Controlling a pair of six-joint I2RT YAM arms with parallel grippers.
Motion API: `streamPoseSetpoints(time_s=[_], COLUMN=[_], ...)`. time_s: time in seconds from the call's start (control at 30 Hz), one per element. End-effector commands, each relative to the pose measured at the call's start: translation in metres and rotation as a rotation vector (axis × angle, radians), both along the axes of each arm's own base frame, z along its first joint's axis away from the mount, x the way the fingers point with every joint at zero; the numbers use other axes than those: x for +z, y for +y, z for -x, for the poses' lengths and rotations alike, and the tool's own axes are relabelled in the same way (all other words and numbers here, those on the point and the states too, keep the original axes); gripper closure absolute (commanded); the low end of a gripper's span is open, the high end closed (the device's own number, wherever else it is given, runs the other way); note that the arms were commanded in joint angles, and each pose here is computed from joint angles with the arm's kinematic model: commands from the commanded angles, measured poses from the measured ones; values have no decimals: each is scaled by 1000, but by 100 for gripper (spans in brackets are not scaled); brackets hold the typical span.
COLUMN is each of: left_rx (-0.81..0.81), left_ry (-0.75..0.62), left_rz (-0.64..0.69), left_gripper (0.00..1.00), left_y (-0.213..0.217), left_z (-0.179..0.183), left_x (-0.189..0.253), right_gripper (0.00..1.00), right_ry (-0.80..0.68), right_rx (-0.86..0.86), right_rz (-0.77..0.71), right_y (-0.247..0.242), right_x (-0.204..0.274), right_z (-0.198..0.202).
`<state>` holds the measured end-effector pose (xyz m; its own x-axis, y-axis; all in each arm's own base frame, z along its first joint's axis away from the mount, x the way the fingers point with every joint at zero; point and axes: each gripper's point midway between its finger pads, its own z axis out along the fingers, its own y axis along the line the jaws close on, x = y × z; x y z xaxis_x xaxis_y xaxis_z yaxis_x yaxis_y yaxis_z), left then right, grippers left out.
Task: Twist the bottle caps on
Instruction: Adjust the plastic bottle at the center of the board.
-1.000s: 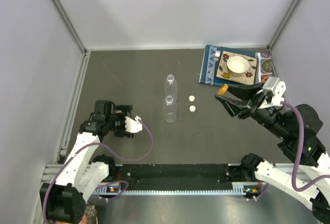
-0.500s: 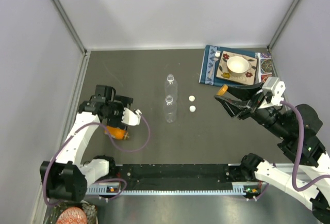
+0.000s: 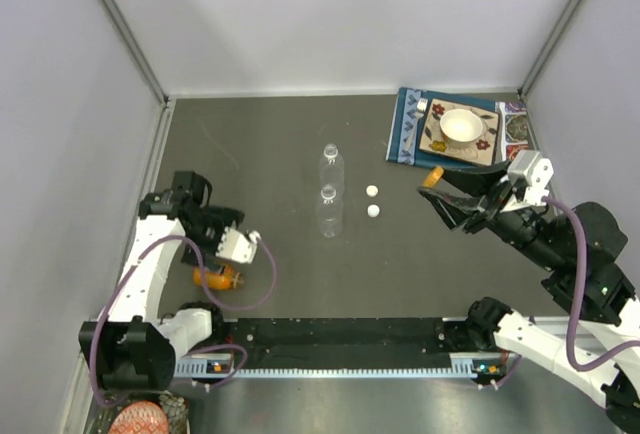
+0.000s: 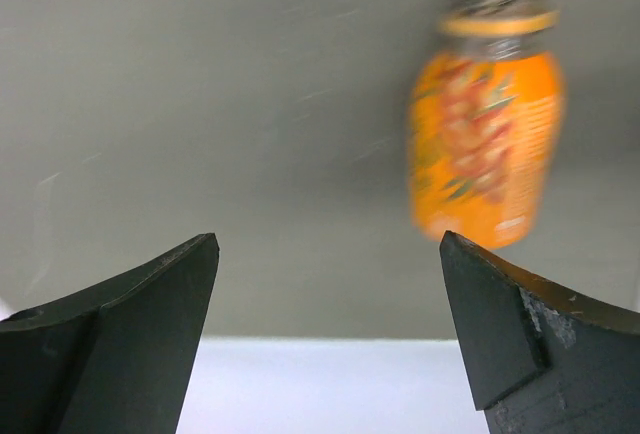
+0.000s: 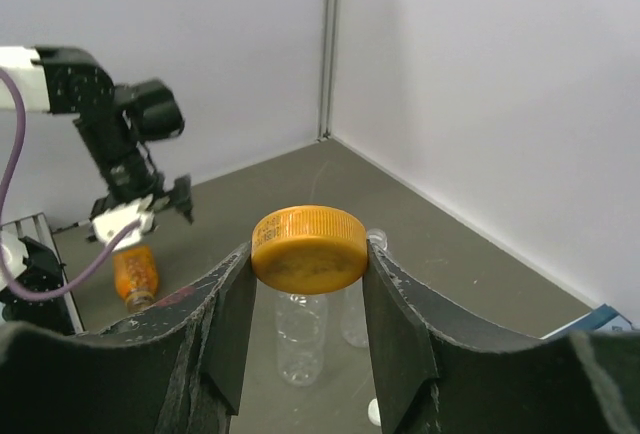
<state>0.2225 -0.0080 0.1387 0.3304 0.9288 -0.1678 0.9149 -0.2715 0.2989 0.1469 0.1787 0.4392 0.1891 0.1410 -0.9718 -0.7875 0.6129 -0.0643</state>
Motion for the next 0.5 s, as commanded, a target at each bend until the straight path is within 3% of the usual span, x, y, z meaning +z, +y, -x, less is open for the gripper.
streamPoseSetpoints(time_s=[0.0,0.33,0.47], left_rx=[-79,-55,25], left_ry=[370,564,608], left_rz=[-26,-10,27], left_gripper=[2,2,3], left_y=[4,3,8], left_z=[110,154,151], left_x=[-39,-73,-73], right_gripper=[54,53,52], right_ry=[-62,-56,-57], right_rx=[-11,-37,-37], right_rz=[-44,-15,-16], right_y=[-12,-10,-10], right_x=[27,24,26], right_z=[10,1,1])
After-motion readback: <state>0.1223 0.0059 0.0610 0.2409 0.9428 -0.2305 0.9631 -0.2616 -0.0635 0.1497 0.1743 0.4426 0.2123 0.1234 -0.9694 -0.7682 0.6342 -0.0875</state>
